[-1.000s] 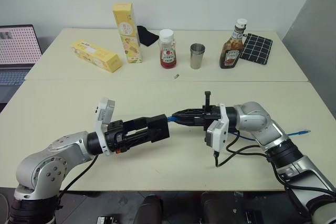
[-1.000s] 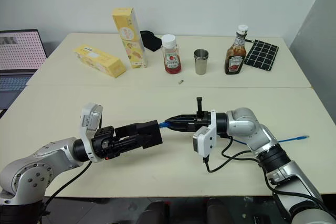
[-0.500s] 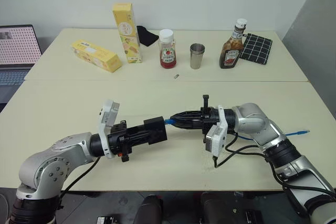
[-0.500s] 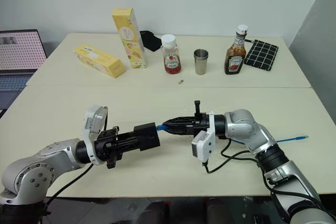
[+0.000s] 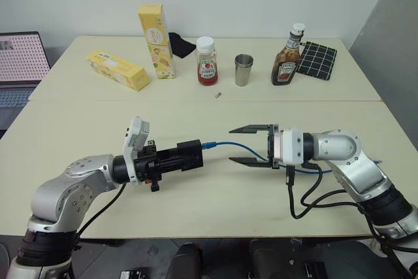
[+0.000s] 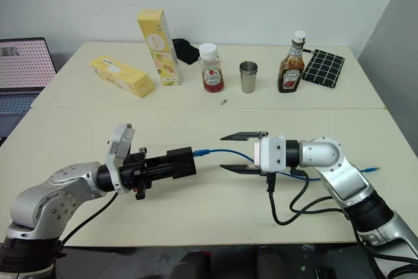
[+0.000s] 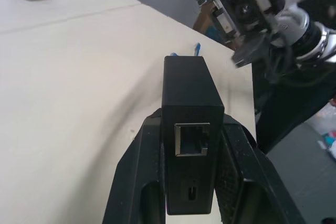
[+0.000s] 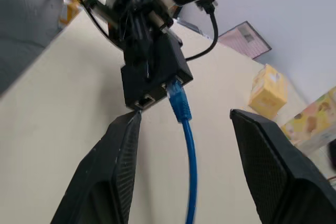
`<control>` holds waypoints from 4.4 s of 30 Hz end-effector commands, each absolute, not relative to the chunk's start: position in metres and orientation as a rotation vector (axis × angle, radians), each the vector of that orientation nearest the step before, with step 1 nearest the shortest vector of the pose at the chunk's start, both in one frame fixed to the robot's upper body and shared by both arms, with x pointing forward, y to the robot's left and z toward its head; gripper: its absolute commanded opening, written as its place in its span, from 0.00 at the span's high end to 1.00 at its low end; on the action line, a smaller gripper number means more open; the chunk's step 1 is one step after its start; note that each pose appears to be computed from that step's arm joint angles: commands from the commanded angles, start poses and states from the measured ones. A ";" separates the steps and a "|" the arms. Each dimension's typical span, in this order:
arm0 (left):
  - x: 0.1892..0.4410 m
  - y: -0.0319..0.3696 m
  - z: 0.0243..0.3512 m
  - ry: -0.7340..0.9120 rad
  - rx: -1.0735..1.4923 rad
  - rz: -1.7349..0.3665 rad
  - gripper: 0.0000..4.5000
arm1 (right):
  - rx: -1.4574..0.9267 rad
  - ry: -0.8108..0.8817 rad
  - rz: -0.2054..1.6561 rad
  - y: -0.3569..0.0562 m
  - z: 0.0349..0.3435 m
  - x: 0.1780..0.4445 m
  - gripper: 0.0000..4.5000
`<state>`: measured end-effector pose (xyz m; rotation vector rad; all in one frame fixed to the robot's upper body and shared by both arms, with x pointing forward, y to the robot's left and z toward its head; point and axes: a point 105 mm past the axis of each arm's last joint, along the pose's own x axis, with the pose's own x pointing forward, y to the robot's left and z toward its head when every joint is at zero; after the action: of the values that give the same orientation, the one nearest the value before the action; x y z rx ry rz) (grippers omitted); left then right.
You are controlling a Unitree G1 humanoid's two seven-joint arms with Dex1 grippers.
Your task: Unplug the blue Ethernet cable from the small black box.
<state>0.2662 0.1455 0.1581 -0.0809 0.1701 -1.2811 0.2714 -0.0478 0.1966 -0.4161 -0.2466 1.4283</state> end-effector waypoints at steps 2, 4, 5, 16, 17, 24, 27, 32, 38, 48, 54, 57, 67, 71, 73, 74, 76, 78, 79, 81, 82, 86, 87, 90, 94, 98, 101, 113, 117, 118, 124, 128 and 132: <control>0.266 0.139 0.157 0.135 -0.004 -1.383 0.83 | -0.141 -0.096 1.472 -0.032 0.214 0.268 0.36; 0.266 0.135 0.157 0.132 -0.007 -1.409 0.83 | -0.100 -0.054 1.467 -0.028 0.212 0.271 0.36; 0.267 0.134 0.158 0.124 -0.016 -1.416 0.83 | -0.087 -0.031 1.475 -0.026 0.210 0.271 0.36; 0.263 0.131 0.159 0.106 -0.046 -1.439 0.83 | -0.029 0.115 1.492 -0.018 0.192 0.272 0.36; 0.263 0.131 0.159 0.104 -0.046 -1.438 0.83 | -0.029 0.118 1.493 -0.018 0.192 0.272 0.36; 0.263 0.132 0.163 0.087 -0.045 -1.436 0.83 | -0.017 0.139 1.503 -0.018 0.190 0.272 0.36; 0.263 0.132 0.163 0.085 -0.045 -1.436 0.83 | -0.017 0.143 1.504 -0.018 0.190 0.272 0.43; 0.262 0.133 0.164 0.081 -0.047 -1.440 0.83 | -0.027 0.145 1.504 -0.018 0.189 0.273 0.63; 0.260 0.133 0.164 0.078 -0.054 -1.446 0.83 | -0.038 0.147 1.509 -0.020 0.188 0.273 0.85; 0.257 0.133 0.165 0.080 -0.059 -1.468 0.83 | -0.075 0.156 1.533 -0.023 0.189 0.277 1.00; 0.257 0.130 0.166 0.081 -0.063 -1.468 0.83 | -0.089 0.158 1.530 -0.025 0.189 0.282 1.00; 0.256 0.131 0.166 0.086 -0.058 -1.462 0.83 | -0.101 0.168 1.524 -0.029 0.186 0.283 1.00; 0.258 0.142 0.167 0.106 -0.038 -1.396 0.83 | -0.119 0.199 1.468 -0.049 0.181 0.290 1.00; 0.256 0.139 0.167 0.103 -0.045 -1.396 0.83 | -0.102 0.188 1.471 -0.047 0.185 0.289 1.00; 0.255 0.135 0.168 0.102 -0.048 -1.412 0.83 | -0.080 0.175 1.487 -0.043 0.188 0.286 1.00; 0.253 0.133 0.168 0.102 -0.049 -1.422 0.83 | -0.065 0.166 1.491 -0.041 0.190 0.285 1.00; 0.252 0.129 0.168 0.102 -0.055 -1.436 0.83 | -0.032 0.140 1.506 -0.036 0.195 0.283 0.84; 0.252 0.128 0.168 0.105 -0.057 -1.448 0.83 | 0.016 0.128 1.539 -0.033 0.203 0.278 0.74; 0.252 0.127 0.168 0.106 -0.058 -1.452 0.83 | 0.035 0.128 1.554 -0.033 0.206 0.275 0.69; 0.252 0.127 0.168 0.108 -0.058 -1.456 0.83 | 0.052 0.131 1.569 -0.034 0.209 0.272 0.59; 0.253 0.127 0.168 0.108 -0.059 -1.459 0.83 | 0.053 0.138 1.564 -0.036 0.210 0.272 0.53; 0.253 0.127 0.169 0.110 -0.063 -1.477 0.83 | 0.031 0.182 1.519 -0.042 0.200 0.275 0.48; 0.254 0.126 0.168 0.111 -0.064 -1.480 0.83 | 0.028 0.193 1.512 -0.042 0.197 0.275 0.48; 0.255 0.126 0.167 0.114 -0.063 -1.488 0.83 | 0.019 0.214 1.501 -0.040 0.190 0.274 0.48; 0.256 0.125 0.167 0.115 -0.061 -1.496 0.83 | 0.018 0.226 1.502 -0.037 0.188 0.272 0.48; 0.257 0.125 0.166 0.113 -0.061 -1.499 0.83 | 0.023 0.235 1.514 -0.036 0.188 0.268 0.48; 0.257 0.124 0.166 0.112 -0.062 -1.499 0.83 | 0.027 0.246 1.532 -0.035 0.188 0.265 0.48; 0.256 0.124 0.163 0.108 -0.063 -1.500 0.83 | 0.030 0.245 1.540 -0.031 0.187 0.265 0.48; 0.256 0.125 0.162 0.105 -0.065 -1.498 0.83 | 0.024 0.247 1.539 -0.032 0.186 0.265 0.52; 0.256 0.125 0.162 0.105 -0.065 -1.499 0.83 | 0.023 0.248 1.539 -0.032 0.186 0.265 0.56; 0.255 0.127 0.160 0.110 -0.064 -1.500 0.83 | 0.010 0.253 1.546 -0.034 0.186 0.265 0.83; 0.255 0.127 0.159 0.108 -0.067 -1.502 0.83 | 0.000 0.252 1.552 -0.035 0.186 0.266 1.00; 0.254 0.127 0.159 0.108 -0.070 -1.506 0.83 | -0.002 0.250 1.553 -0.034 0.187 0.267 1.00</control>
<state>0.2574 0.1298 0.1547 -0.0794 0.1378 -1.4822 0.2660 -0.0345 0.1766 0.0270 0.2980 1.5440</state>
